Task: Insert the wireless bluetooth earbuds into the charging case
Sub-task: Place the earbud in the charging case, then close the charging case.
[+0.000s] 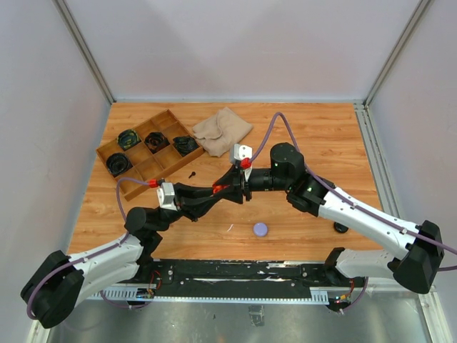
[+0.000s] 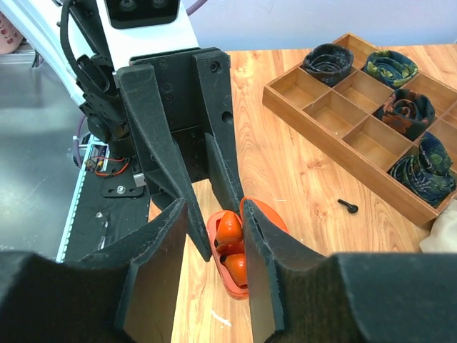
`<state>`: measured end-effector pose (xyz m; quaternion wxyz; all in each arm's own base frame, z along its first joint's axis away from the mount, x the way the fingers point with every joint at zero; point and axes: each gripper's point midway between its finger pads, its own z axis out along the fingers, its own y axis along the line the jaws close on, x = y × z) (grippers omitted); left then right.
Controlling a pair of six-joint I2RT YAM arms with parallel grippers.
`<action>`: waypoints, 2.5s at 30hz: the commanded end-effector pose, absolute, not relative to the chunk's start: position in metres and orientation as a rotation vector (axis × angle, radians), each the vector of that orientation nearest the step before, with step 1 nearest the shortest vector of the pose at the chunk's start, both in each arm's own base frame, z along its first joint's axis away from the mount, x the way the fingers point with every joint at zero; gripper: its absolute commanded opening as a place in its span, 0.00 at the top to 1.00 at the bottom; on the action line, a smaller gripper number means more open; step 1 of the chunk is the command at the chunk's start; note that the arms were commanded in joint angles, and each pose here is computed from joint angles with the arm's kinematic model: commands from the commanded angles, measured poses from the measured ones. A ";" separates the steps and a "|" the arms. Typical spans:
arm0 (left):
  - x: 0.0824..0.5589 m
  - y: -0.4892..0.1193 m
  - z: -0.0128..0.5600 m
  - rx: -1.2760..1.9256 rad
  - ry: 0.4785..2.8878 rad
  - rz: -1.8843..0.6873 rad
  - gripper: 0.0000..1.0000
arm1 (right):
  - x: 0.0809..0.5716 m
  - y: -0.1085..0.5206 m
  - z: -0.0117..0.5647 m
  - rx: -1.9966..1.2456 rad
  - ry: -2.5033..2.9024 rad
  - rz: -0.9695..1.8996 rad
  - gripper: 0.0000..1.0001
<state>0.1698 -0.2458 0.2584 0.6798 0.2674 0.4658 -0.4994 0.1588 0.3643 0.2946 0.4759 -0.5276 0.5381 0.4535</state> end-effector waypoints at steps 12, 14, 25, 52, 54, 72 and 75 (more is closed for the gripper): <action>0.179 -0.249 0.260 0.599 1.055 -1.090 1.00 | 0.153 0.357 0.321 -1.339 1.246 1.046 0.50; 0.180 -0.248 0.258 0.594 1.060 -1.083 1.00 | 0.158 0.349 0.321 -1.327 1.265 0.994 0.49; 0.179 -0.248 0.254 0.628 1.060 -1.052 1.00 | 0.168 0.314 0.308 -1.376 1.326 0.855 0.35; 0.188 -0.253 0.251 0.648 1.101 -1.031 1.00 | 0.165 0.333 0.269 -1.591 1.353 0.926 0.14; 0.191 -0.252 0.249 0.628 1.120 -1.026 1.00 | 0.164 0.332 0.268 -1.593 1.351 0.924 0.14; 0.207 -0.259 0.230 0.567 1.289 -1.053 1.00 | 0.186 0.304 0.259 -1.490 1.505 0.712 0.10; 0.211 -0.264 0.216 0.549 1.413 -1.082 1.00 | 0.197 0.291 0.255 -1.402 1.590 0.620 0.08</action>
